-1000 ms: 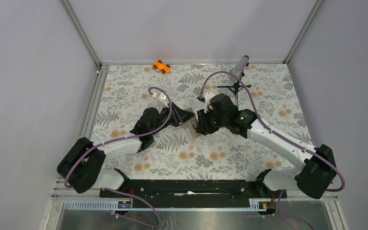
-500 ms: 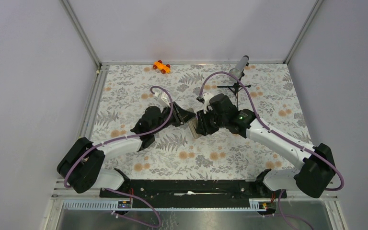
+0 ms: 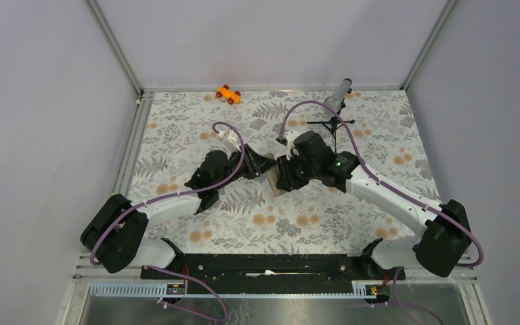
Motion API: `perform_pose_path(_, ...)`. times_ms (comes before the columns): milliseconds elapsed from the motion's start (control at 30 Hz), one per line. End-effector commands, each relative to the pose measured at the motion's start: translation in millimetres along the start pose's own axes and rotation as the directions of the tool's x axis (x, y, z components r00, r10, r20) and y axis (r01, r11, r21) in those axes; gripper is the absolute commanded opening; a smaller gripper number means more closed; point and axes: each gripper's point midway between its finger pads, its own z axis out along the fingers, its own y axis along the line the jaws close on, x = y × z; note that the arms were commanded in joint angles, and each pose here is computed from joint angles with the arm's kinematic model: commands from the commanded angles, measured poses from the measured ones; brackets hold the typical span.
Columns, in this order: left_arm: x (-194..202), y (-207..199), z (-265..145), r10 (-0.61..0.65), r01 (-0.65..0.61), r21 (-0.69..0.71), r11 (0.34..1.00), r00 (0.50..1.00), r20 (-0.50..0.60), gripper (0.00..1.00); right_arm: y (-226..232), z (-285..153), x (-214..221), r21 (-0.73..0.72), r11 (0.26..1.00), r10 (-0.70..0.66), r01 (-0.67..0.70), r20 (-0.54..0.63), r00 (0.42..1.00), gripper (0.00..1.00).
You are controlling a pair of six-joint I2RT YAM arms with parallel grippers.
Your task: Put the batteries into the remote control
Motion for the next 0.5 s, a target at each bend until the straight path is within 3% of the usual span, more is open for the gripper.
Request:
perform_pose_path(0, -24, -51, 0, -0.030, 0.022, 0.153, 0.988, 0.998, 0.056, 0.00, 17, -6, -25, -0.045, 0.999, 0.002, 0.001, 0.049, 0.999, 0.35)
perform_pose_path(333, -20, -65, -6, -0.114, 0.111, 0.197, 0.974, 0.993, 0.004, 0.00, 17, -4, -24, -0.028, 0.999, 0.022, -0.022, -0.011, 1.000, 0.39)
perform_pose_path(467, -22, -67, -10, -0.145, 0.143, 0.185, 0.972, 0.989, -0.004, 0.00, 17, -6, -28, -0.023, 1.000, 0.019, -0.019, -0.010, 1.000, 0.48)
